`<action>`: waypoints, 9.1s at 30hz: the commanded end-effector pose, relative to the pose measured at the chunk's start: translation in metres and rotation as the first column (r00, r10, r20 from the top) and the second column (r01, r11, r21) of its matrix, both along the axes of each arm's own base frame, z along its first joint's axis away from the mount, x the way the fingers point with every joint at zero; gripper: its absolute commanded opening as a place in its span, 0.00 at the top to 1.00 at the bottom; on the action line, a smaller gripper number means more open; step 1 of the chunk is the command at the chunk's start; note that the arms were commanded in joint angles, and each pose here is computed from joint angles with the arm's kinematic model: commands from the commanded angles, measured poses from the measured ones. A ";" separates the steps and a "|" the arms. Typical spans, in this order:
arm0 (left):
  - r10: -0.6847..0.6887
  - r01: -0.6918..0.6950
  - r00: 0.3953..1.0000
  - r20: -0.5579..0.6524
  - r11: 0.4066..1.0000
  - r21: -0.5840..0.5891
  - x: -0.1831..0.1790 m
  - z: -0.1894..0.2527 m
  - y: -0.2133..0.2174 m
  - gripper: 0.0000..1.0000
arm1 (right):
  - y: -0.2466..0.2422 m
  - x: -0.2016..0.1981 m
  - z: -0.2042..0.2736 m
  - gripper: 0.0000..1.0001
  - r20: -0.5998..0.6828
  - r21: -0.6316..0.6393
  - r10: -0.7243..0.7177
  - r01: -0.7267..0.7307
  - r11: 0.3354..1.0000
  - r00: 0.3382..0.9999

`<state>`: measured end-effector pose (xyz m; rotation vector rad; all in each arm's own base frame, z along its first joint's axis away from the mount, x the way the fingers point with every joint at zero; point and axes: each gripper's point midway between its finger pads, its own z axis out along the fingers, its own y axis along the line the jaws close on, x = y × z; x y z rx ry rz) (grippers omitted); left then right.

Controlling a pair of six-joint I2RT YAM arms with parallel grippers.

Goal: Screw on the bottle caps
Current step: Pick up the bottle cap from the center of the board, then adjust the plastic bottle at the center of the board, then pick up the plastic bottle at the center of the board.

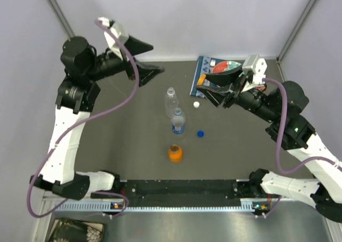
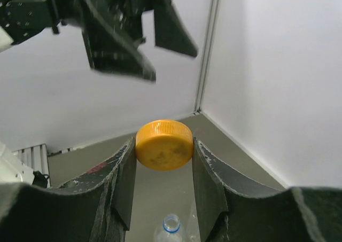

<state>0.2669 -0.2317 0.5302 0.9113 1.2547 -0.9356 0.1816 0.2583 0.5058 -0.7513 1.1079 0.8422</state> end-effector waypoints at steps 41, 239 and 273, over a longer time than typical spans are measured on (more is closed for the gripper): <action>-0.188 0.355 0.931 -0.313 0.664 0.658 -0.098 -0.394 -0.033 0.23 | -0.037 -0.018 0.020 0.75 -0.018 0.103 -0.073 0.075 0.992 0.997; -0.002 0.320 0.945 -0.327 0.206 0.925 -0.177 -0.510 -0.039 0.03 | -0.063 -0.021 0.011 0.59 -0.069 -0.003 -0.161 0.161 0.987 0.985; 0.000 0.261 0.963 -0.268 0.227 0.938 -0.159 -0.499 -0.030 0.48 | -0.059 -0.018 0.007 0.60 -0.079 -0.015 -0.156 0.156 0.988 0.985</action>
